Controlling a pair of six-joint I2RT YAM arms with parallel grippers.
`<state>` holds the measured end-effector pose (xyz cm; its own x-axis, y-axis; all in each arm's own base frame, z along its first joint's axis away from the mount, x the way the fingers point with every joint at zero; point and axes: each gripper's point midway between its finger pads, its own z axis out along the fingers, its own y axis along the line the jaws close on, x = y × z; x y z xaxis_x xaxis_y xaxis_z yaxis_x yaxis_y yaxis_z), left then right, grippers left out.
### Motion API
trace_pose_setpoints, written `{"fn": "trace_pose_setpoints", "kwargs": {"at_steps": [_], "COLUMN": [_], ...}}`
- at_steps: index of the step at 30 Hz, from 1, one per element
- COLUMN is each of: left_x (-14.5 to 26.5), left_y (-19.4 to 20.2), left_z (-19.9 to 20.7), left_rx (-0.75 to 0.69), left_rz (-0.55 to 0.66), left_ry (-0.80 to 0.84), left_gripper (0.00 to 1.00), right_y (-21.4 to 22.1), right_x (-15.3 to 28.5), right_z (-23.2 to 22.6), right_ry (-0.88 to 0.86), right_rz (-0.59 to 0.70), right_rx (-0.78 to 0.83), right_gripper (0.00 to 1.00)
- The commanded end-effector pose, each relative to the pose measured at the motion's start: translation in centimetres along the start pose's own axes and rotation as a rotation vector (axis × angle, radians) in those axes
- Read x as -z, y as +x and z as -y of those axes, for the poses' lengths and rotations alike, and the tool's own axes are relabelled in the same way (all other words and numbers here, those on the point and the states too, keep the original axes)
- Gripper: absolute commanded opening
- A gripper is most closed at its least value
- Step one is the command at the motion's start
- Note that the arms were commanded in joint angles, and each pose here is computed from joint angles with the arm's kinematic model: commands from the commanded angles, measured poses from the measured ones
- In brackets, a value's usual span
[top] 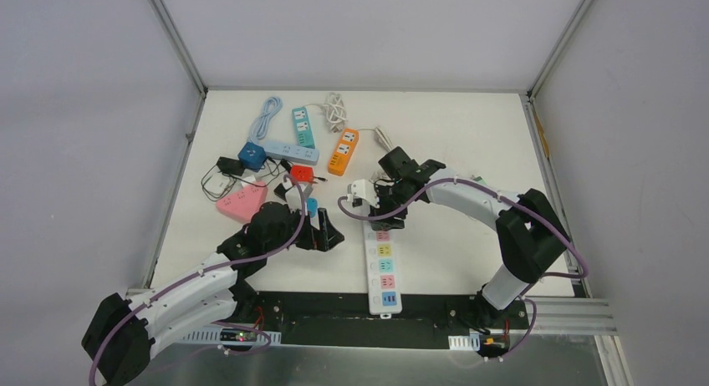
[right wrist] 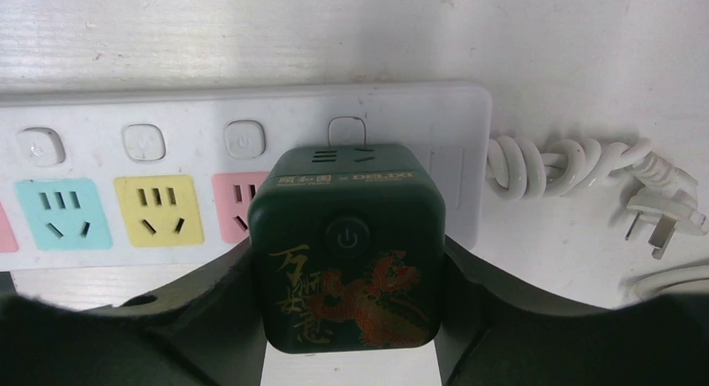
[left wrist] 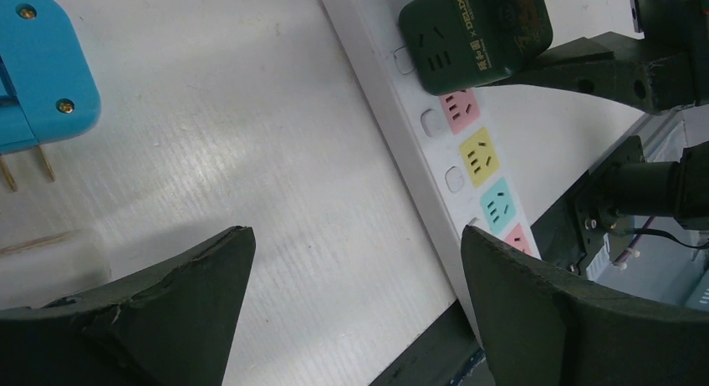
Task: Pull the plug off the socket
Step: Remove the plug from the socket.
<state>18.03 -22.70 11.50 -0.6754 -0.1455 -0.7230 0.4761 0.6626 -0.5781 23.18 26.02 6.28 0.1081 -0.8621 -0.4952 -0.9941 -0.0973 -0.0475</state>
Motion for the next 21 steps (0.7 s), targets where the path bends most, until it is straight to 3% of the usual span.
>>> {"fn": "trace_pose_setpoints", "kwargs": {"at_steps": [1,3,6,13,21], "left_x": [-0.4,-0.7,-1.0,-1.7,-2.9], "left_y": [-1.2,-1.2,-1.3,-2.4,-4.6], "left_z": [1.2,1.4,1.7,1.9,2.9], "left_rx": [0.038,0.050,0.065,0.025,-0.173], "left_rz": [0.049,0.049,0.051,0.093,0.218], "left_ry": [0.063,0.076,0.095,0.103,0.100], "left_gripper": [0.96,0.96,0.95,0.95,0.92], "right_y": [0.0,0.4,0.9,2.3,3.7], "right_x": [0.8,0.8,1.3,2.1,2.0], "right_z": [0.0,0.7,2.6,5.1,6.0], "right_ry": [0.018,0.046,0.131,0.227,0.251], "right_rz": [-0.008,-0.022,-0.055,-0.047,-0.072], "right_rx": [0.009,-0.037,-0.126,-0.337,-0.540], "right_gripper": [0.26,0.10,0.00,0.00,0.00]}}
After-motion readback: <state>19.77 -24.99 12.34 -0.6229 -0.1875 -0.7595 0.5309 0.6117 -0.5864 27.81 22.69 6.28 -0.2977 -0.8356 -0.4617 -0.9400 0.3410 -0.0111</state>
